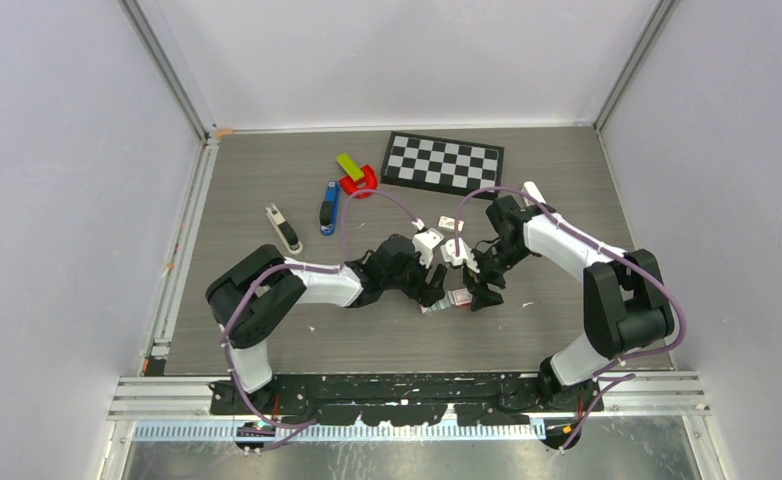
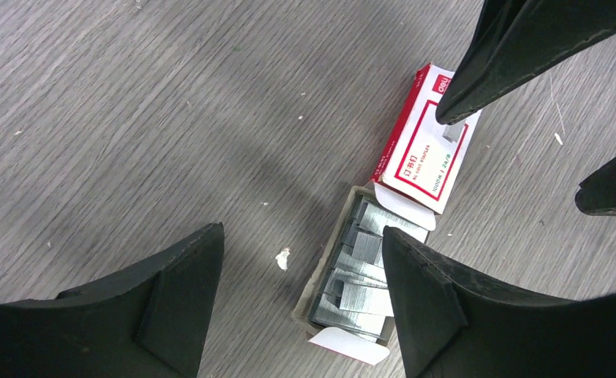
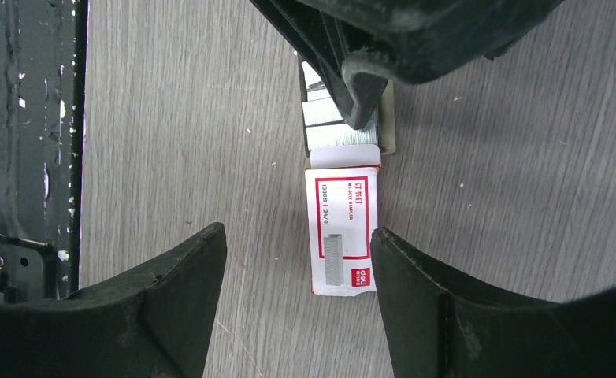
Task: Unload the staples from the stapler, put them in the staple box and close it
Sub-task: Close the staple box at the center of the board.
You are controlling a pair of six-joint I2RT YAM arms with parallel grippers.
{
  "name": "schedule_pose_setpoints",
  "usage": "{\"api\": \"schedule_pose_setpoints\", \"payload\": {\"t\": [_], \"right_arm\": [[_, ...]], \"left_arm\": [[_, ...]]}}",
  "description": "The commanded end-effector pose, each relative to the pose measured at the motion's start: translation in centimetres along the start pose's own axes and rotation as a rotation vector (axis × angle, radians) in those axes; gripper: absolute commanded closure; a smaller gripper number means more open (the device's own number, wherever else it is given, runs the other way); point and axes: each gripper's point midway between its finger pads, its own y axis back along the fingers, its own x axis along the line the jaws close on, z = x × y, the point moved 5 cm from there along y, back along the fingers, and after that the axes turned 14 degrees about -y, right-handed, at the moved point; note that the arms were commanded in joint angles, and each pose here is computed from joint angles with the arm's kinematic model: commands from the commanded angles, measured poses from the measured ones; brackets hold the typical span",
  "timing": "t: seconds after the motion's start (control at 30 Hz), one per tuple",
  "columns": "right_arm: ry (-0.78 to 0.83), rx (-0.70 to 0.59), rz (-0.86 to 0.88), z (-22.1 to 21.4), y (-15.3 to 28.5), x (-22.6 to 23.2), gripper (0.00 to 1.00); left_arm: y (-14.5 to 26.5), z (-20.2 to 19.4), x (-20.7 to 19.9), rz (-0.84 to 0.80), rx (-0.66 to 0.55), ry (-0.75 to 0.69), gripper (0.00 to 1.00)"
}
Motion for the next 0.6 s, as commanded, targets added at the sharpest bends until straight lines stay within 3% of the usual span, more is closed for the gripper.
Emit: {"api": "schedule_pose_setpoints", "payload": {"t": [0.0,0.57], "right_arm": [[0.028,-0.037,-0.002,1.05,0.6,-0.4,0.28],[0.029,-0.04,-0.003,1.05,0.7,-0.41,0.28]], "left_arm": [[-0.36,-0.19,0.06,0.01,0.032,-0.027,0.26],[-0.43,-0.77,0.07,0.027,0.093,-0.071,0.31]]}}
